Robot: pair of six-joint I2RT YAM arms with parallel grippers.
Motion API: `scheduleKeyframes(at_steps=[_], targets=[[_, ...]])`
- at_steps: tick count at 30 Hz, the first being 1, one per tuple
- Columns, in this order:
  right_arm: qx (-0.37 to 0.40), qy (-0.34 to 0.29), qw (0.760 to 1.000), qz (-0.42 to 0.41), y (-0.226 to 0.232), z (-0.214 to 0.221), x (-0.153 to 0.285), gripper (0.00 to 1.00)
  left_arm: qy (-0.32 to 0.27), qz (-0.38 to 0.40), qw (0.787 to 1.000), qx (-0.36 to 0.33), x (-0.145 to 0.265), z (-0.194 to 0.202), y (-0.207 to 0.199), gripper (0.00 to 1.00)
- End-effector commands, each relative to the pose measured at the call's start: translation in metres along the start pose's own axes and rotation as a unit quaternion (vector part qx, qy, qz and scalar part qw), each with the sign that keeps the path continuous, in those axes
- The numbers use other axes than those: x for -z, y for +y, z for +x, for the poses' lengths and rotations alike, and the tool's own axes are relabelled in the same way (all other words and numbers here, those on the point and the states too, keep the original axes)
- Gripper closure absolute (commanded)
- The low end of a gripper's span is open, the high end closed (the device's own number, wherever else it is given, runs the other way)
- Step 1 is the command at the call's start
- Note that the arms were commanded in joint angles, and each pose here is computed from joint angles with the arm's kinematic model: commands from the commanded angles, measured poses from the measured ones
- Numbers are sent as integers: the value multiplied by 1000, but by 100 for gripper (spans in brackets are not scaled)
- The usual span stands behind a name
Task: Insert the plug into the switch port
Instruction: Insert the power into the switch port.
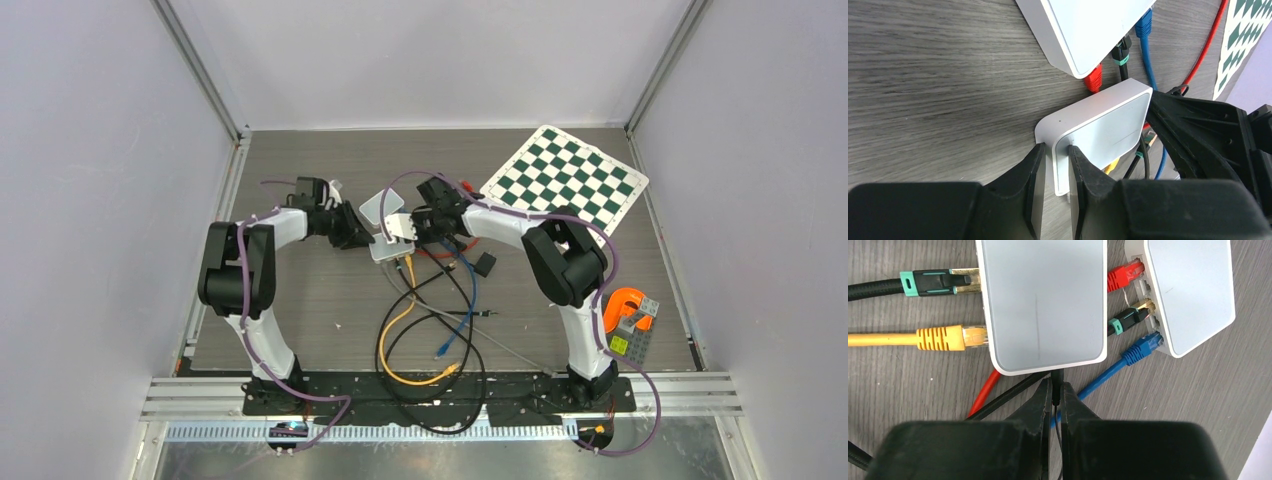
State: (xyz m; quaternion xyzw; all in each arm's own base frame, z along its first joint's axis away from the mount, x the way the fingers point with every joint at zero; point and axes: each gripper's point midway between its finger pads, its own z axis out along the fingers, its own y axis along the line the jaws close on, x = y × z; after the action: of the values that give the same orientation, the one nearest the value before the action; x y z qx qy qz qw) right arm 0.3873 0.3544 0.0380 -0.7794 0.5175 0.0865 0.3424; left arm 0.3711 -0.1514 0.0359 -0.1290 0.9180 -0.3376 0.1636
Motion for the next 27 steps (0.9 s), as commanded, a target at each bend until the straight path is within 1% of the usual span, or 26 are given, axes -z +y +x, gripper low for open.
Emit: scheduleKeyframes(at_steps=[1,3,5,7,10,14,17,21,25,27], targets=[[25,-149,989,-5,-8,-85,1,95,32,117,993,-7,-4,25,-68,78],[21,-157,987,-5,-10,-89,1,95,39,126,991,-5,-7,29,-78,79],[13,-166,986,-5,-13,-95,1,95,51,134,990,8,-10,36,-87,79],[7,-175,985,-4,-14,-99,2,95,51,152,987,22,-13,40,-94,80],[3,-188,982,-3,-13,-104,2,95,54,165,984,48,-15,46,-93,80],[-3,-226,974,-7,-15,-121,6,95,54,161,984,51,-15,51,-90,80],[9,-244,970,-18,-10,-129,7,95,46,174,982,53,-12,52,-91,80],[51,-231,971,-32,0,-124,7,95,48,189,980,41,-8,53,-96,80],[71,-247,966,-16,-4,-132,15,95,55,225,972,35,-3,54,-111,79],[71,-259,963,-11,-7,-140,22,95,62,227,971,29,-1,57,-112,79]])
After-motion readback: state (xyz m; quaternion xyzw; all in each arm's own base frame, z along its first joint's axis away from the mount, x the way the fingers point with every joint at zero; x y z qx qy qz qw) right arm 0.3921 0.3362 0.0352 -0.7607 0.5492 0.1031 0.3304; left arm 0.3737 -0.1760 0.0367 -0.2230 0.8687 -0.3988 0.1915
